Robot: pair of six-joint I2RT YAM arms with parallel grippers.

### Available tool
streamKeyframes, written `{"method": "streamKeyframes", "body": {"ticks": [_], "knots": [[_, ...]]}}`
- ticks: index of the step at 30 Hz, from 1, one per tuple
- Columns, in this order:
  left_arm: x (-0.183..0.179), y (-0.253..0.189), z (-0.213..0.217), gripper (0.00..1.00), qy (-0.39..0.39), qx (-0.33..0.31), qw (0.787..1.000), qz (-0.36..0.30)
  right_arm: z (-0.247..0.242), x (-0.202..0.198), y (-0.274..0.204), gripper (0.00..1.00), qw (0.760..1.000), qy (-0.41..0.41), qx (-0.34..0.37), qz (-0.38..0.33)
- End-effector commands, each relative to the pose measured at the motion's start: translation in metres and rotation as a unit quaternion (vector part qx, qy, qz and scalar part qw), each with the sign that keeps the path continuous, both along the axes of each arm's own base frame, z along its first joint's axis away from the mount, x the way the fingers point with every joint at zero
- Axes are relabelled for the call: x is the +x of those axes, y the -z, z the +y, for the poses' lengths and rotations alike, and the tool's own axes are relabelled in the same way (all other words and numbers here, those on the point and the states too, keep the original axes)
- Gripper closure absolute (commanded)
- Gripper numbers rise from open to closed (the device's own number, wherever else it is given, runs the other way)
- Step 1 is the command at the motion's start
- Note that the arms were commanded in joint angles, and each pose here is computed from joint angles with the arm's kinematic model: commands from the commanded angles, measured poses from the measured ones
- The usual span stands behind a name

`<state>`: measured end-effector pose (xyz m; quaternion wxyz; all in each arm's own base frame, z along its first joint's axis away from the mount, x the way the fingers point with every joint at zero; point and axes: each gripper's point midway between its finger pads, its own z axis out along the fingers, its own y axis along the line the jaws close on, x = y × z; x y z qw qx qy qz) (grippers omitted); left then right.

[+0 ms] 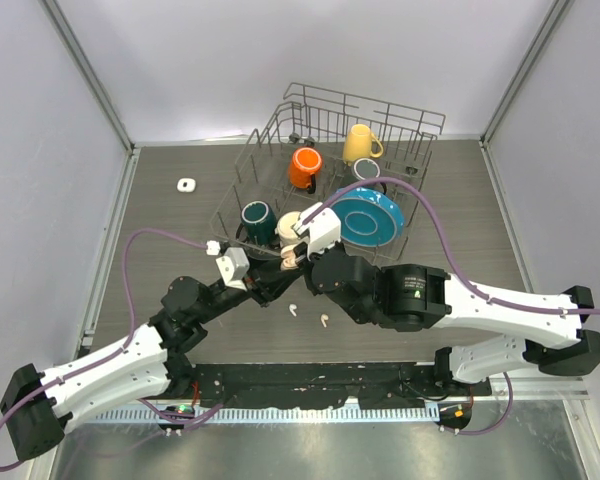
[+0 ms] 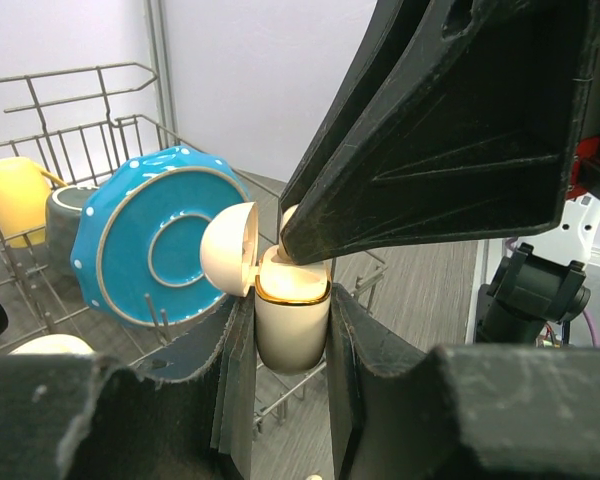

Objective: Insert the wireless bluetooth earbuds into the charging case
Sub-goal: Place the earbud in the charging case.

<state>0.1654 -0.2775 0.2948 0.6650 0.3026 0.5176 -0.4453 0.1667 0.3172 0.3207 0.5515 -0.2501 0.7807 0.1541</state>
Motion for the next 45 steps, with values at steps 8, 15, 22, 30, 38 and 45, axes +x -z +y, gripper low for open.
{"method": "streamKeyframes", "body": {"ticks": [8, 15, 22, 30, 38, 45], "knots": [[0.002, -0.032, 0.008, 1.0, -0.017, -0.044, 0.998, -0.036, -0.007, -0.007, -0.057, 0.47, 0.991, -0.014, 0.129, -0.005], [0.001, -0.034, 0.007, 1.0, -0.014, -0.05, 0.998, -0.034, -0.021, -0.005, -0.078, 0.36, 0.985, -0.012, 0.172, -0.008], [-0.002, -0.047, 0.014, 1.0, -0.016, -0.079, 0.996, -0.044, -0.039, 0.012, -0.075, 0.33, 0.974, 0.034, 0.221, 0.03], [-0.003, -0.062, 0.015, 1.0, -0.017, -0.096, 0.994, -0.059, -0.034, 0.006, -0.06, 0.14, 0.921, -0.047, 0.34, 0.182], [-0.003, -0.065, 0.009, 1.0, -0.005, -0.101, 0.993, -0.057, -0.001, -0.015, -0.062, 0.13, 0.888, -0.128, 0.369, 0.241], [-0.004, -0.071, 0.009, 1.0, -0.003, -0.106, 0.992, -0.061, 0.009, -0.006, -0.043, 0.13, 0.883, -0.115, 0.369, 0.267]]}}
